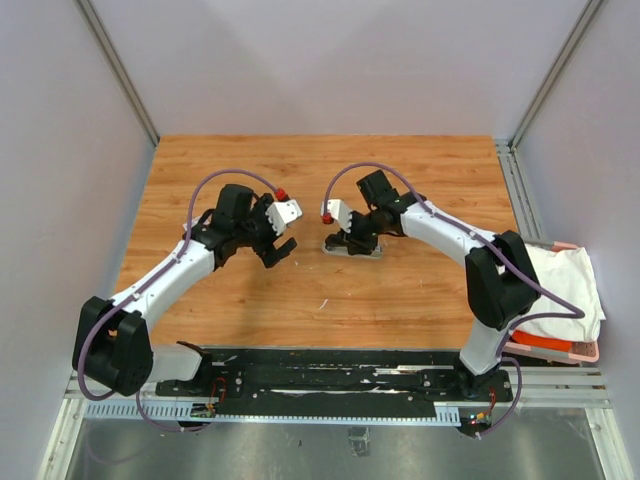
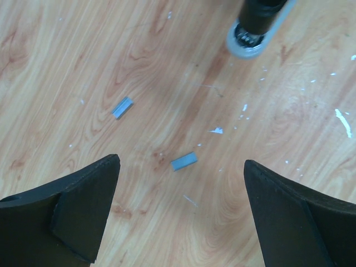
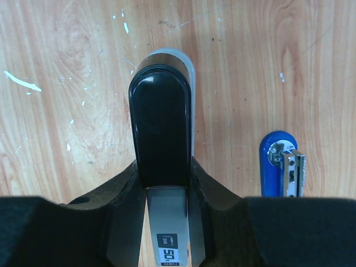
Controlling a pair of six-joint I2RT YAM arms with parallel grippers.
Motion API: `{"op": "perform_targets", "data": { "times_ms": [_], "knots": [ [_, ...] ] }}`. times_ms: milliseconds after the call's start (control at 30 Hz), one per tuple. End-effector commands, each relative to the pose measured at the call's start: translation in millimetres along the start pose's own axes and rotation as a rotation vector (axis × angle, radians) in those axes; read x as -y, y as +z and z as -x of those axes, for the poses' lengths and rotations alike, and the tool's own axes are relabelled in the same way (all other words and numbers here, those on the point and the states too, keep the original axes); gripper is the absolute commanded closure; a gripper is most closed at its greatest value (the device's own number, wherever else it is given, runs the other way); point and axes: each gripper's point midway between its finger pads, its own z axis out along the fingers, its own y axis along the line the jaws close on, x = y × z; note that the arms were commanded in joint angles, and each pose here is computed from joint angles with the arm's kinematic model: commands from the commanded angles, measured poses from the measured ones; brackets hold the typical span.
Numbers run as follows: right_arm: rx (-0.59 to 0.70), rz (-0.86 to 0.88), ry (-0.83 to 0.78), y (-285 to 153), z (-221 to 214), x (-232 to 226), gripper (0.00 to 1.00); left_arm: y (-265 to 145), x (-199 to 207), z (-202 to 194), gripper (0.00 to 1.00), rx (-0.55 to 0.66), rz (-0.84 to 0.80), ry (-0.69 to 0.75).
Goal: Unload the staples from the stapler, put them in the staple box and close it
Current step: Place the stapler at the center of the board.
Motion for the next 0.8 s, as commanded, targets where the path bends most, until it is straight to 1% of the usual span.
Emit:
{"op": "perform_targets", "data": {
  "times_ms": [0,333,767],
  "knots": [
    [0.000,-0.027,-0.033,12.5,11.1,4.4,0.95,-2.6,12.9,15.8,0.02,0.101,-0.069,0.058],
    [-0.065,-0.026,-0.045,32.8,0.5,0.0,0.93,2.7,20.5,7.9,0.02,0.092,-0.102,0.044],
    [-0.111,0.021,-0.051,46.6,-17.0,-10.7,0.91,-1.6,28.2,8.8,0.02,0.127,-0.119,0.072]
  ]
}}
